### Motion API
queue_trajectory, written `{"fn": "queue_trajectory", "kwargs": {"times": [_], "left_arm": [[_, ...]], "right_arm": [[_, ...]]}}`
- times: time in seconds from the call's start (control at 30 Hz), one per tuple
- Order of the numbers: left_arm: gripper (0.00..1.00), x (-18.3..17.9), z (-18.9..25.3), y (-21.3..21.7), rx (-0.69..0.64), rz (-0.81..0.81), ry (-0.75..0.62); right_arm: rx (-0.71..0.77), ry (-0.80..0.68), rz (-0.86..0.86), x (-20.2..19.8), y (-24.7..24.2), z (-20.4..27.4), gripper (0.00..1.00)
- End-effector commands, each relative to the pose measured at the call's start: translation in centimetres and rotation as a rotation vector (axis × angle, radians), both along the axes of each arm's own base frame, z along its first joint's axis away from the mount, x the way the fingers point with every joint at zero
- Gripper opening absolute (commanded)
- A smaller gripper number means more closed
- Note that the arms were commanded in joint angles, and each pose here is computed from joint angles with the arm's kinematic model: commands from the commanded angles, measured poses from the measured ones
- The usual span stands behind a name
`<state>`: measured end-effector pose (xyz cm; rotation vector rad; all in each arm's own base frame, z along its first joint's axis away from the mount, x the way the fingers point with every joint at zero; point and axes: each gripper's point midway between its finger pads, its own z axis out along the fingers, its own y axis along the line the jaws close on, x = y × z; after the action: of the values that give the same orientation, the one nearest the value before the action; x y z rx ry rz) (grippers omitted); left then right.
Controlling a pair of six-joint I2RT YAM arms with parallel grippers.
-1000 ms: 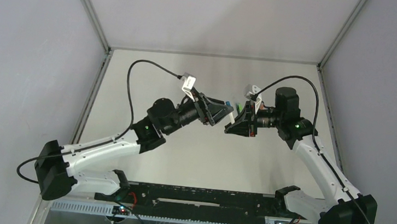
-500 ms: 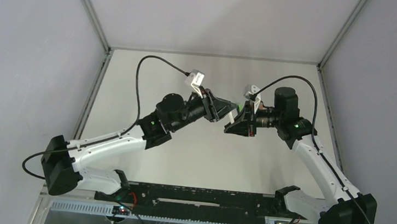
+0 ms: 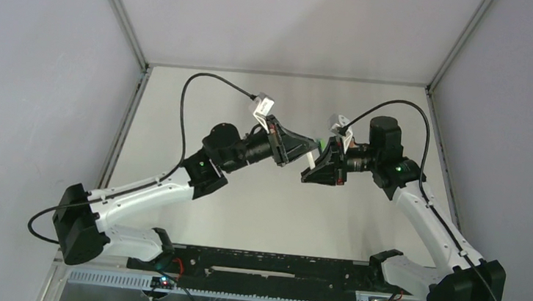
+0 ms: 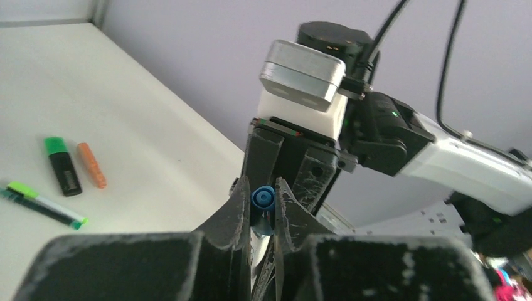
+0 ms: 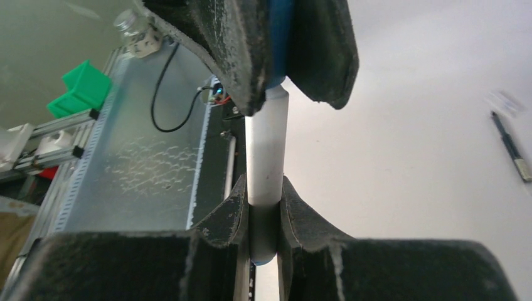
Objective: Insert the pens into the pen caps
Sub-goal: Press the pen cap onto the pen.
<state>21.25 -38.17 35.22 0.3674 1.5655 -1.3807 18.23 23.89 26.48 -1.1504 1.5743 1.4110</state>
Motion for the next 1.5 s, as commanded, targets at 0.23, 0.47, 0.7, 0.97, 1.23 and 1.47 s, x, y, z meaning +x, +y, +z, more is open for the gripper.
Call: {"fn": "queue_trajectory", "kwargs": {"times": [0.23,0.47,0.7,0.97,1.23,1.47], "left_arm": [[0.00,-5.6,-0.5,-0.8,-0.031,-0.367,-0.065],[0.03,-7.0,-3.2,-1.0,-0.010,-0.461,-0.103],[0.31,-6.0,-3.5,-0.6,0.008,-0.387,-0.170],[0.60,-5.1,-1.7,0.8,-0.004,-0.292,-0.208],[0.63,-4.5,-2.6,2.6,0.005,-0.218,-0.287],[0.63,-3.4,0.0,3.1,-0.094,-0.148,-0.318]], "right_arm": [[0.101,0.013,0.129,-1.2,-0.2,3.6,0.00],[0.104,0.048,0.143,-1.2,-0.2,3.6,0.00],[0.082,0.012,0.111,-0.8,0.2,2.8,0.00],[0.070,-0.013,0.109,-1.0,0.4,2.4,0.00],[0.082,-0.040,0.151,-1.9,0.4,2.5,0.00],[0.079,-0.041,0.168,-2.2,0.7,2.2,0.00]]}}
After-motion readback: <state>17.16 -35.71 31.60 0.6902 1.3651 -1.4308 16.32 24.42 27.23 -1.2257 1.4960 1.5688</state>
